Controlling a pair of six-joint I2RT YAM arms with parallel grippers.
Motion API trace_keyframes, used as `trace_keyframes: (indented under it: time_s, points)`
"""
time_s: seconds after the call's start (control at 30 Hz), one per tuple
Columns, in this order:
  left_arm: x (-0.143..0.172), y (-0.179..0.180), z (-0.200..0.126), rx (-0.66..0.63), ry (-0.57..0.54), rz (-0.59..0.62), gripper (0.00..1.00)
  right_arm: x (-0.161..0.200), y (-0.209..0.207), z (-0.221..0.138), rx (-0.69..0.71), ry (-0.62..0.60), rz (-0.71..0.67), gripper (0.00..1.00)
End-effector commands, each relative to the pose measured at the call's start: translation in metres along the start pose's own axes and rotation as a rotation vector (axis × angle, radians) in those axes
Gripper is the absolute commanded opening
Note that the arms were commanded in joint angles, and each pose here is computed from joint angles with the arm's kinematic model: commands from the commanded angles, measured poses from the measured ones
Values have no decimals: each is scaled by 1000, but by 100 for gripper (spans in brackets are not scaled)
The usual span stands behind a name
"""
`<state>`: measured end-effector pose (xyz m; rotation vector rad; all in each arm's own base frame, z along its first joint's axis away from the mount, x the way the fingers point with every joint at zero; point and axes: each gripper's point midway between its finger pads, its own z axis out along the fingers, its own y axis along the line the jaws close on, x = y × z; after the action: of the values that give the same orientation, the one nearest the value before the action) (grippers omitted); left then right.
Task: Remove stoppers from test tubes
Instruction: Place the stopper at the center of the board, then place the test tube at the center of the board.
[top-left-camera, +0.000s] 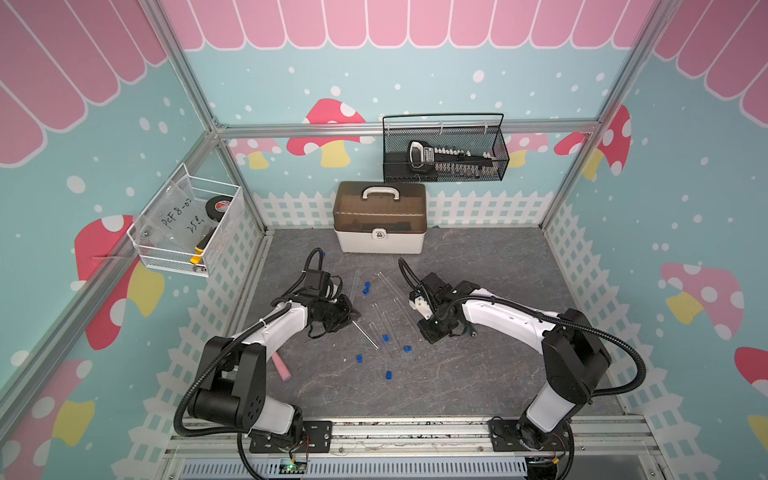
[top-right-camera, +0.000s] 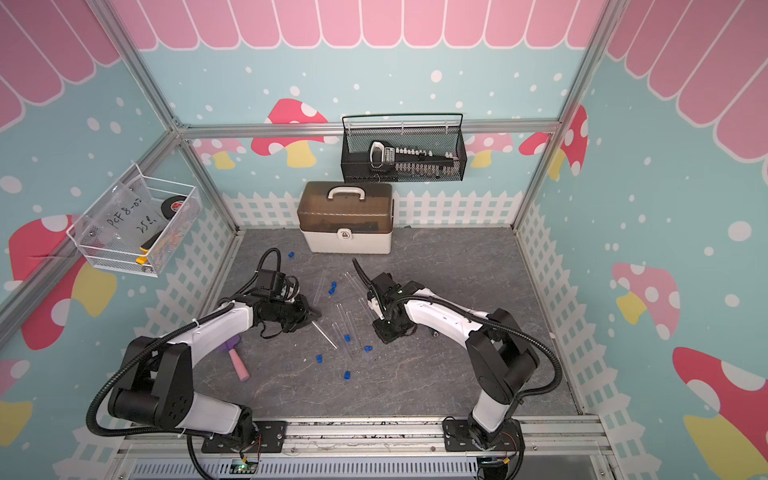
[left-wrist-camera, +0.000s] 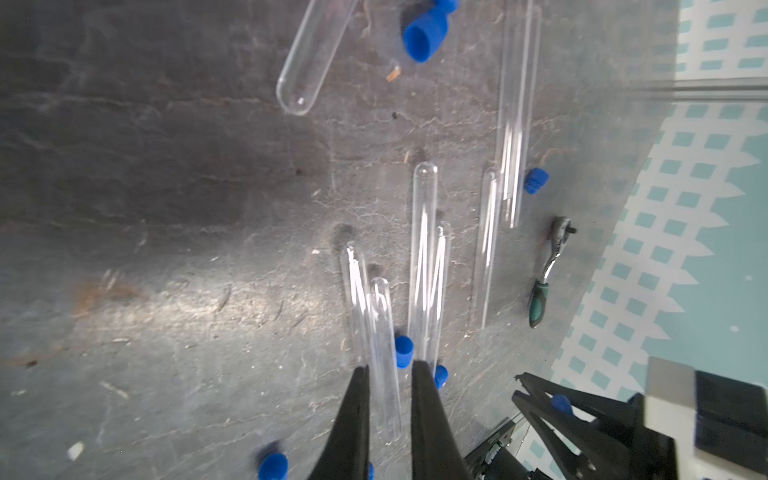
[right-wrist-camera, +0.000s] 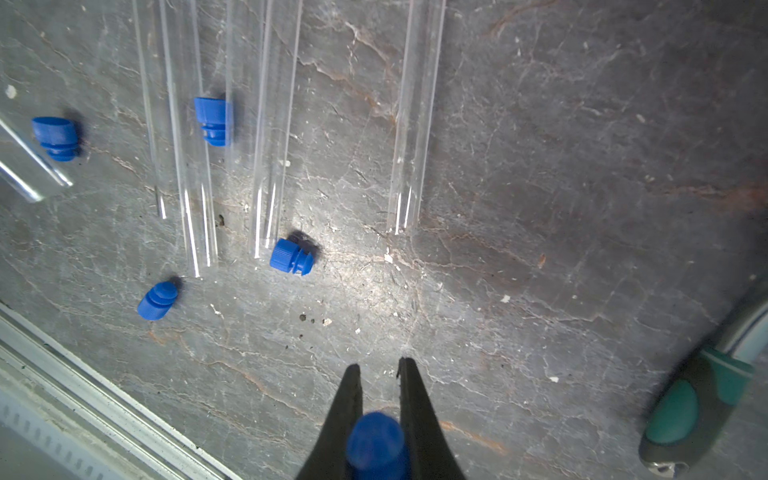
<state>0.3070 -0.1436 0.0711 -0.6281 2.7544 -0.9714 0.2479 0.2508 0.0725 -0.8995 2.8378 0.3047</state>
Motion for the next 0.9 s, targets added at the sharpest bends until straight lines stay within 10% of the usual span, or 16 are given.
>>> trace_keyframes:
  time_s: [0.0, 0.27, 0.87]
  points:
    - [1, 5, 4, -34, 33, 63, 0, -3, -4, 4, 18, 28, 12, 24]
    - [1, 26, 14, -97, 74, 67, 2, -15, -10, -3, 55, 4, 31, 48]
    - [-7, 18, -14, -92, 23, 64, 57, -24, -77, -95, 219, -461, 148, 65]
